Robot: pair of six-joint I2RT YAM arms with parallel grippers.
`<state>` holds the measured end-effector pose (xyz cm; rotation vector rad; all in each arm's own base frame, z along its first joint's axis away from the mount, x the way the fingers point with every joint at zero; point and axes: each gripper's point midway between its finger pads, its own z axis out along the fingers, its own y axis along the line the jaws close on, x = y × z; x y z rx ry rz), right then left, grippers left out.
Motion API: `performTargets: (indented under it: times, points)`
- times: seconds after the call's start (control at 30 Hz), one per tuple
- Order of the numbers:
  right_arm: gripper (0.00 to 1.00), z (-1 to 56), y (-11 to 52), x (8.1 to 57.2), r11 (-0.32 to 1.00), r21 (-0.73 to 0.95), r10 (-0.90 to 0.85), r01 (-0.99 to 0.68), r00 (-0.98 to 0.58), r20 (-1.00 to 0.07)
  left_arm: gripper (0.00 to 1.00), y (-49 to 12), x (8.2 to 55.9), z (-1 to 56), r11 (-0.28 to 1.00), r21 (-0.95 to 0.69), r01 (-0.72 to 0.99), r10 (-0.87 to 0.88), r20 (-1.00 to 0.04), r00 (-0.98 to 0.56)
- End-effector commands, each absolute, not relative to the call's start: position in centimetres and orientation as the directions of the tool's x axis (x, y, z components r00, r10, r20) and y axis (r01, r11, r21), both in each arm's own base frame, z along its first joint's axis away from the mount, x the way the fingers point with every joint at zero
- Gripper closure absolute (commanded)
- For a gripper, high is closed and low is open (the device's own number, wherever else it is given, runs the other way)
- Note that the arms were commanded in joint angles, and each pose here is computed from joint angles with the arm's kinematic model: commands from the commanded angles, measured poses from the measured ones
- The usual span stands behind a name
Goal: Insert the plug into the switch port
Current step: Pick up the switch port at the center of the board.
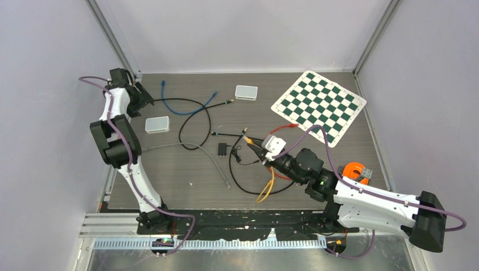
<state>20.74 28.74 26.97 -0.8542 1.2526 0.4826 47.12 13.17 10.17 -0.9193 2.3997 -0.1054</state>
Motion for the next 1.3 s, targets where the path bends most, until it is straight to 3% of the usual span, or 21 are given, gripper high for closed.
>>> performTargets:
  times: [0.0,0.2,0.3,0.37,0.77,0.97,1.13,1.27]
  points:
    - [0.95,29.6,28.7,20.6,0.625,-0.263,-0.068,-0.735,0.283,-0.957,0.28,13.5,48.3,8.3,0.775,-0.262,-0.575,-0.630,-0.398,-0.667]
    - [0.95,30.2,27.9,21.0,0.640,-0.305,-0.107,-0.705,0.312,-0.944,0.30,12.2,49.9,7.6,0.785,-0.341,-0.517,-0.617,-0.357,-0.701]
    - [0.95,30.8,27.6,20.8,0.641,-0.313,-0.107,-0.701,0.323,-0.940,0.31,11.3,49.0,6.7,0.776,-0.358,-0.519,-0.623,-0.304,-0.721]
    - [0.95,31.1,27.4,20.8,0.646,-0.311,-0.108,-0.697,0.320,-0.941,0.36,10.0,47.9,6.9,0.764,-0.393,-0.511,-0.626,-0.264,-0.734]
    - [0.95,31.0,25.1,21.7,0.705,-0.289,-0.178,-0.648,0.234,-0.956,0.39,8.4,40.3,7.5,0.769,-0.324,-0.551,-0.636,-0.304,-0.709]
    - [0.95,31.5,24.3,20.7,0.706,-0.251,-0.124,-0.663,0.233,-0.964,0.25,8.0,39.2,8.3,0.922,-0.039,-0.385,-0.370,-0.389,-0.844]
    - [0.95,31.8,24.2,20.5,0.700,-0.253,-0.113,-0.668,0.246,-0.963,0.11,6.0,39.5,7.9,0.957,0.034,-0.289,-0.254,-0.385,-0.887]
    - [0.95,32.2,23.9,20.3,0.700,-0.265,-0.115,-0.663,0.262,-0.958,0.10,5.7,39.4,7.5,0.964,0.095,-0.248,-0.197,-0.368,-0.909]
